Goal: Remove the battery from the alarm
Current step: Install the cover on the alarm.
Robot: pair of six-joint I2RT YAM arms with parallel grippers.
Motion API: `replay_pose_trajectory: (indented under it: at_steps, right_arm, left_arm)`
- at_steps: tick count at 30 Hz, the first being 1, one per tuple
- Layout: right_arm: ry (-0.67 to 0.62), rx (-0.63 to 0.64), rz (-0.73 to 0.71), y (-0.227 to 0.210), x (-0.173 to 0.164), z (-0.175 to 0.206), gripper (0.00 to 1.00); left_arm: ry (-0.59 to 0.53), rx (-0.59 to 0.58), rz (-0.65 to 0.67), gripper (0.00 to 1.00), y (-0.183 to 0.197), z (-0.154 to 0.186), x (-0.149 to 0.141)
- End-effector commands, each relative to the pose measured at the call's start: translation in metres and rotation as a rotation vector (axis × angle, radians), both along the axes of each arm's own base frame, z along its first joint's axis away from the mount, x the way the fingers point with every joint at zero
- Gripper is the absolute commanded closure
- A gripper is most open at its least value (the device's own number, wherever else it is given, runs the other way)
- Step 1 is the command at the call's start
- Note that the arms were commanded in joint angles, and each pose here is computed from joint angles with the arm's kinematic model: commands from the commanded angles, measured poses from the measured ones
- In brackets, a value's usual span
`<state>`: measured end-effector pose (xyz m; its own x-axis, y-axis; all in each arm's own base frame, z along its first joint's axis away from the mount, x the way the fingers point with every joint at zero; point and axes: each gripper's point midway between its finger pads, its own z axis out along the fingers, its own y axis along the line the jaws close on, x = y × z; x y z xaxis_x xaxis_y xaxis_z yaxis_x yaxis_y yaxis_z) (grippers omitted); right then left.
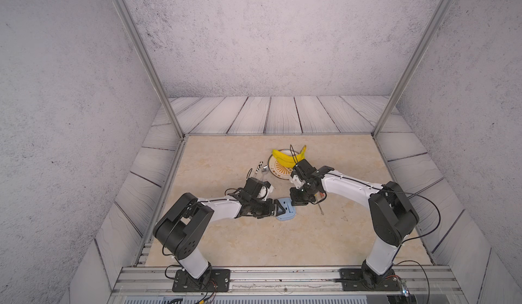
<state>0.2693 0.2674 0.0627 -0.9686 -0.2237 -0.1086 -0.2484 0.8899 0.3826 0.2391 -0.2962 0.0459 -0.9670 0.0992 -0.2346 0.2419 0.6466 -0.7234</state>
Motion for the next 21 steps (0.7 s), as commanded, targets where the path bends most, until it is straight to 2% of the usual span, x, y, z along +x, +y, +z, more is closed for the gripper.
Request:
replay_pose_trajectory:
  at_steps: [1,21]
  right_arm:
    - [0.022,0.005,0.009,0.0028,0.0008,-0.0047,1.00]
    - [0.066,0.032,0.013,0.0085,-0.0047,-0.0103,1.00]
  left_arm:
    - [-0.018,-0.005,-0.007,0.22,0.0021,0.0036,-0.0003]
    - [-0.015,-0.003,-0.008,0.22,0.0019,0.0018,-0.0003]
